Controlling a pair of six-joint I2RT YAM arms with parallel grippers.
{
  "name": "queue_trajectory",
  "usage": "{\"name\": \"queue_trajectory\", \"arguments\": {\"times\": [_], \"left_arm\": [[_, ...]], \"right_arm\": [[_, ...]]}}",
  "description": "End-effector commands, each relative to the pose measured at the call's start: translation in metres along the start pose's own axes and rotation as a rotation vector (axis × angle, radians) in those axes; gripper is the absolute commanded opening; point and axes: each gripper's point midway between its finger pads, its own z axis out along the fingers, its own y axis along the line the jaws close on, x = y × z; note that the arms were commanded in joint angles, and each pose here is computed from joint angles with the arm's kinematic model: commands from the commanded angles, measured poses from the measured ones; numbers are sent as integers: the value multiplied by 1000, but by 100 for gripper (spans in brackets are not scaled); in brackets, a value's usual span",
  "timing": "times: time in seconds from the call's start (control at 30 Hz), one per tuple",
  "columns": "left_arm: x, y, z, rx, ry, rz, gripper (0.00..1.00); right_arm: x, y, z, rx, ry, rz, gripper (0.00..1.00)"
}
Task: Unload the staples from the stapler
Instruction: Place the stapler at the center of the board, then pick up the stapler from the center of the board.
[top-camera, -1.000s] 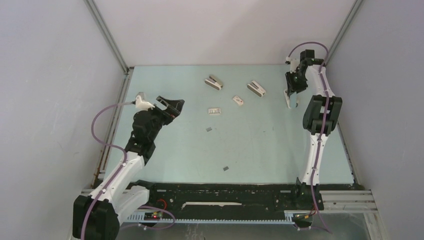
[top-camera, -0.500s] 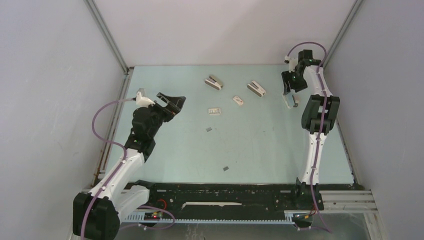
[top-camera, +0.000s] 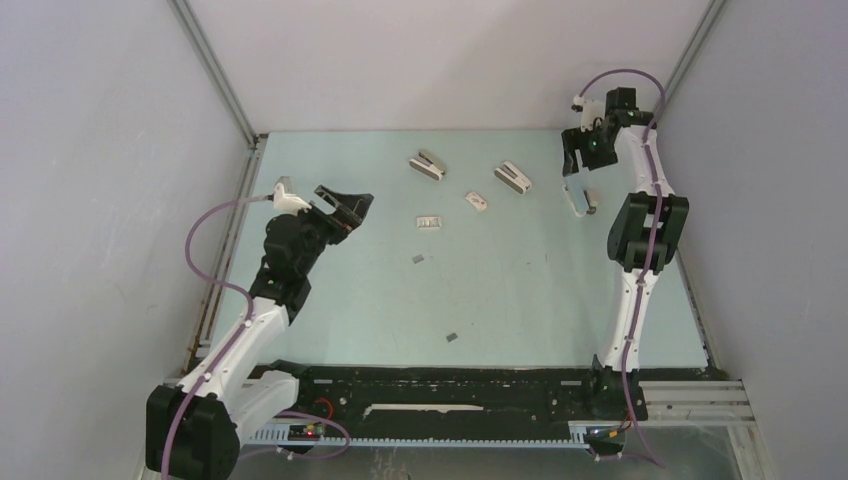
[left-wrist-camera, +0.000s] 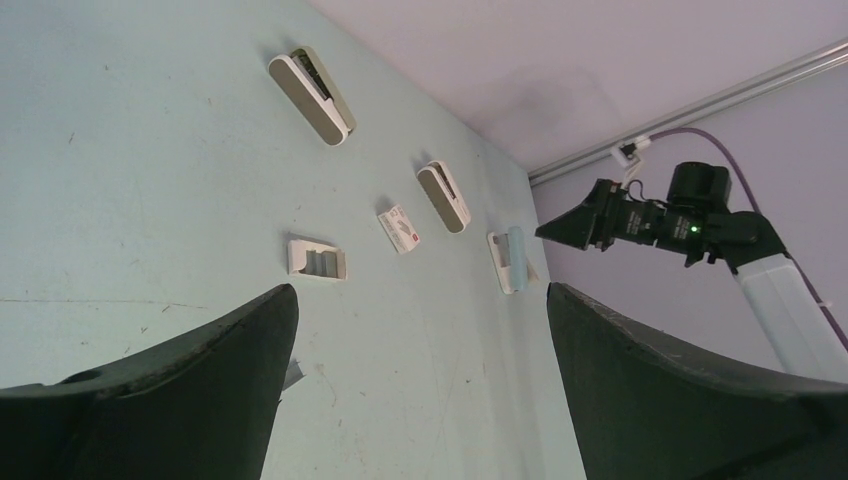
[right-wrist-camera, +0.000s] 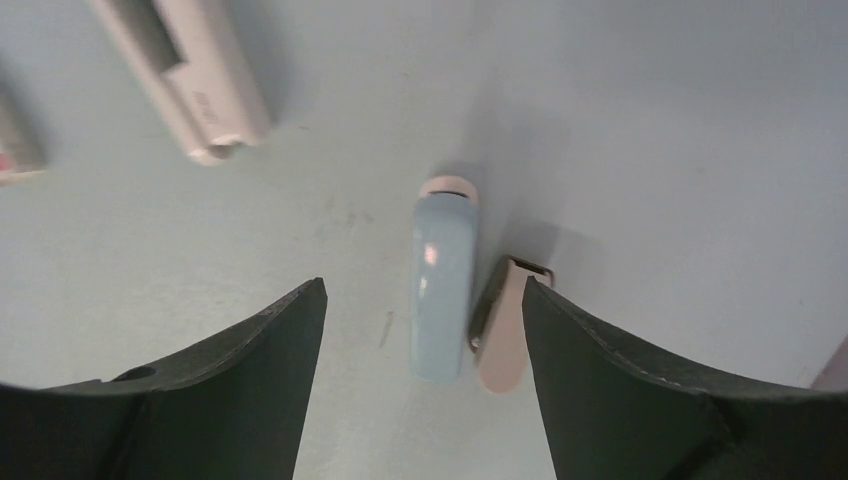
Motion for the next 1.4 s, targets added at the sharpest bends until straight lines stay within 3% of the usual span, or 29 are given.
{"name": "queue_trajectory", "arguments": {"times": [0.0,0.33,0.53,0.73,1.03,1.37], "left_arm": [[-29,-34,-4,88,-71,35,100],[-34,-35,-7,88,-91,64,100],[-35,-33,-5,77,-94,64,100],[-36,-31,1,63,-94,66,100],[-40,-35,19,56,-78,66,100],[-39,-28,27,30,-74,57,100]], "right_arm": [[-56,48,-59,-170,-206,-98,81],[-65,127,-69,-486,-278,-196,81],[-60,145,-65,-594,-297,-253,82],[-53,136,-35,-533,-268,-319,83],[-39,125,39,-227,-76,-519,92],[-38,115,80,-143,-58,-472,94]]}}
